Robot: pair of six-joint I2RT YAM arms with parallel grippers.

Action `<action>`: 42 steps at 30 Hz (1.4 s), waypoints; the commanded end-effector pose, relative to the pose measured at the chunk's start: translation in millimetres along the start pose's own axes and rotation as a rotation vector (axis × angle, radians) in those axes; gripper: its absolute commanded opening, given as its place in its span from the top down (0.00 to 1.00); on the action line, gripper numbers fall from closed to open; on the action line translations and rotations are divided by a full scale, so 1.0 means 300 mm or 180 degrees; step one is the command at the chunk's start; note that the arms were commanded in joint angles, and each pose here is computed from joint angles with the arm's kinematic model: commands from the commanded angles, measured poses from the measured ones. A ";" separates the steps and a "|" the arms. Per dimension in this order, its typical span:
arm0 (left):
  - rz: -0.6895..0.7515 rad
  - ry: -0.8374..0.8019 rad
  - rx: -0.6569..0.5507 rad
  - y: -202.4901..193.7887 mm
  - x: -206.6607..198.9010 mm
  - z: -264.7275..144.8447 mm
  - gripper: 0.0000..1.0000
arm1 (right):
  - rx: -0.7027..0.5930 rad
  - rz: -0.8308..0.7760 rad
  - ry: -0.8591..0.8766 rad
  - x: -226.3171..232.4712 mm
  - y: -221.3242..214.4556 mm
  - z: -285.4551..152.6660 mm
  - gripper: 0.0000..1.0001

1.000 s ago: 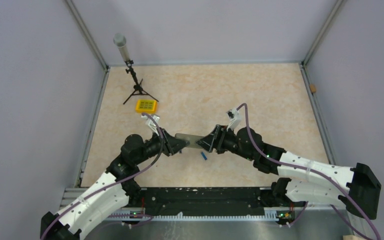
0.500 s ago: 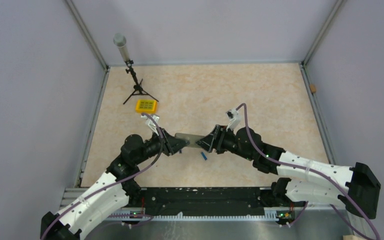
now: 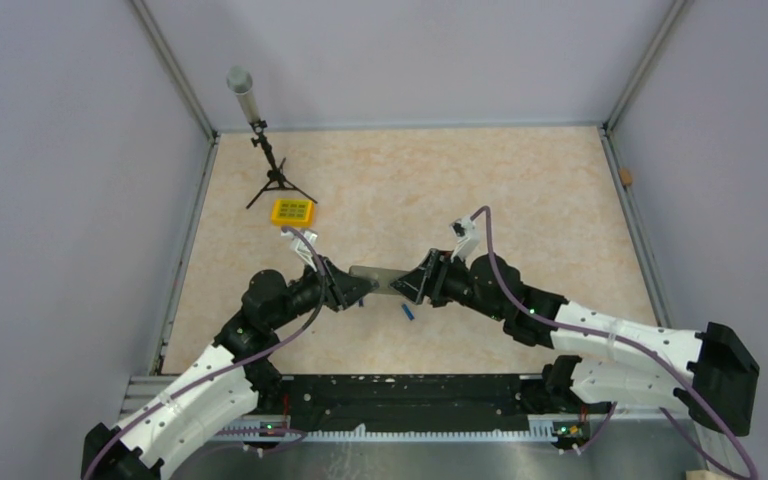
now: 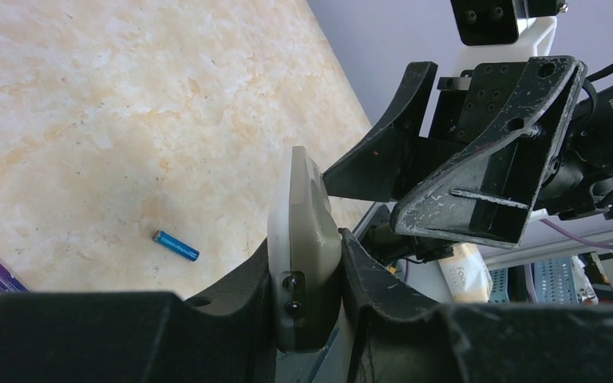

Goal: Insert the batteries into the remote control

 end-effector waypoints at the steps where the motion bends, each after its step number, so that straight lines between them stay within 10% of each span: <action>1: 0.0094 -0.0564 0.0021 0.012 -0.127 -0.013 1.00 | -0.0088 0.0046 0.0064 0.009 0.018 0.017 0.39; 42: 0.0017 -0.0148 -0.0084 0.025 -0.025 0.034 1.00 | -0.0281 0.0018 0.0955 0.147 0.057 -0.033 0.40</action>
Point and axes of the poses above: each gripper's point midway between its finger pads, its own z axis out along the fingers, its own x axis along the line the jaws close on, y = z × x, the point moved 3 cm from there along -z, back along the fingers, and after that the axes turned 14 degrees about -z, right-handed, at the moved point
